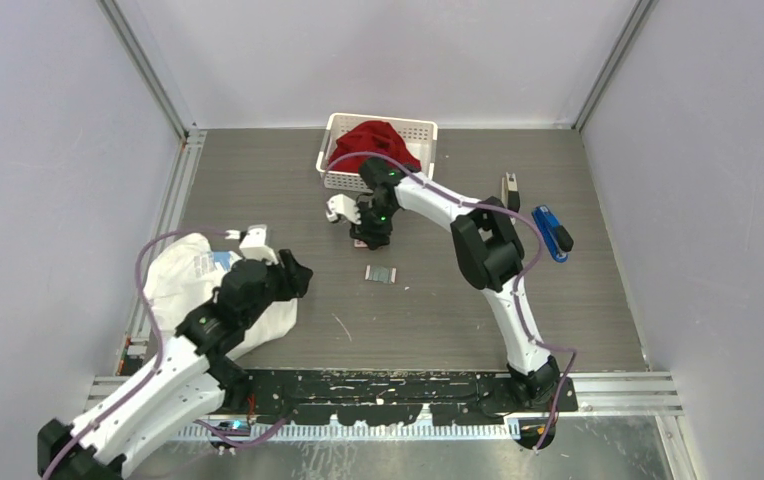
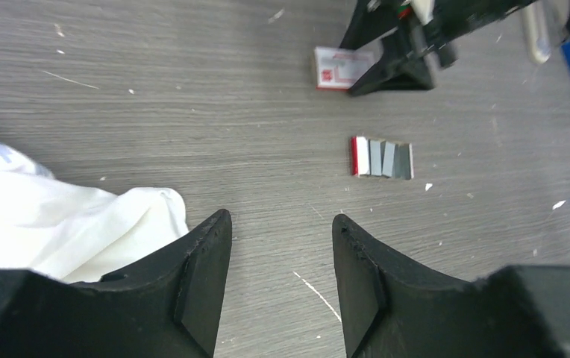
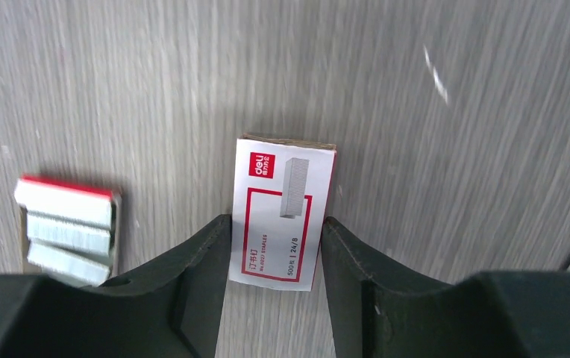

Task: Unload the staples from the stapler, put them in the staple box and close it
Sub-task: Pick up the staple box from the center of the board, then place the staple box at the center of the board.

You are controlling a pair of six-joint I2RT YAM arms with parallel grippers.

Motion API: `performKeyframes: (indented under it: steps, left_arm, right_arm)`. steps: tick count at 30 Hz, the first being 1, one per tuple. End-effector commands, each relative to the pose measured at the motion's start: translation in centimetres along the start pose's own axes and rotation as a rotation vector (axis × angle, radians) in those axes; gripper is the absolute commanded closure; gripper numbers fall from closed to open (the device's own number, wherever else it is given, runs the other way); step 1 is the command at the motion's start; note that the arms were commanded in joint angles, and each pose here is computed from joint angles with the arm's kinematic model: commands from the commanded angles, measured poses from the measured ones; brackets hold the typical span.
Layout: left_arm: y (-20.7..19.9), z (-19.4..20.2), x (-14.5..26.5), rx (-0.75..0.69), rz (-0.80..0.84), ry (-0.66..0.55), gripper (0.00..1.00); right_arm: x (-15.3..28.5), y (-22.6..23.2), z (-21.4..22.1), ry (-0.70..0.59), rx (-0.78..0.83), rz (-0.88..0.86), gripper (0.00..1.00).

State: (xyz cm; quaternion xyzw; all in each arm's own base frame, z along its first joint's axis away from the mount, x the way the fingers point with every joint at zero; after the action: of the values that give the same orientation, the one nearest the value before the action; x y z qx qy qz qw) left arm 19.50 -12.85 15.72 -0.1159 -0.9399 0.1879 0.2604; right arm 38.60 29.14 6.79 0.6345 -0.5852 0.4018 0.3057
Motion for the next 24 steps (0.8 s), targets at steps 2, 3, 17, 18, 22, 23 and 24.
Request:
performKeyframes:
  steps: [2,3,17,18,22,23,24]
  left_arm:
    - [1.7,-1.3,3.5,0.049,-0.059,-0.110,0.48]
    - [1.8,-1.6,4.0,0.055,-0.055,-0.129,0.48]
    - [2.2,-2.3,5.9,0.072,-0.047,-0.178,0.48]
    - [2.2,-2.3,5.9,0.073,-0.046,-0.179,0.48]
    - [2.1,-2.2,5.9,0.072,-0.042,-0.175,0.48]
    - [2.1,-2.2,5.9,0.074,-0.040,-0.172,0.48]
    - [2.1,-2.2,5.9,0.073,-0.038,-0.170,0.48]
  right_arm:
    - [-0.7,-0.3,-3.8,-0.023,0.071,0.001,0.48]
    - [-1.0,0.0,-4.4,-0.028,0.080,-0.007,0.48]
    - [-2.8,7.1,-7.9,-0.076,0.006,-0.042,0.47]
    - [-2.7,7.6,-8.0,-0.079,0.002,-0.039,0.47]
    - [-3.1,9.3,-8.2,-0.072,-0.034,-0.035,0.44]
    - [-3.2,9.6,-8.1,-0.068,-0.045,-0.033,0.42]
    - [-3.1,9.6,-8.1,-0.067,-0.061,-0.021,0.38]
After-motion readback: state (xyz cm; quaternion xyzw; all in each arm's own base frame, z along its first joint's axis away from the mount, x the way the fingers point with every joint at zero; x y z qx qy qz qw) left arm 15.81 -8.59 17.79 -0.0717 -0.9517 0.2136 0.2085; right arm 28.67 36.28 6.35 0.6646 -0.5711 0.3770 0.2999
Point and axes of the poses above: each gripper's point midway between its finger pads, its own x axis back along the fingers, its own y axis along the line the jaws close on, z = x × y, the point moved 5 cm from there along x, back along the fingers, and after that the axes turned 3 degrees about x, right-handed, at the moved point
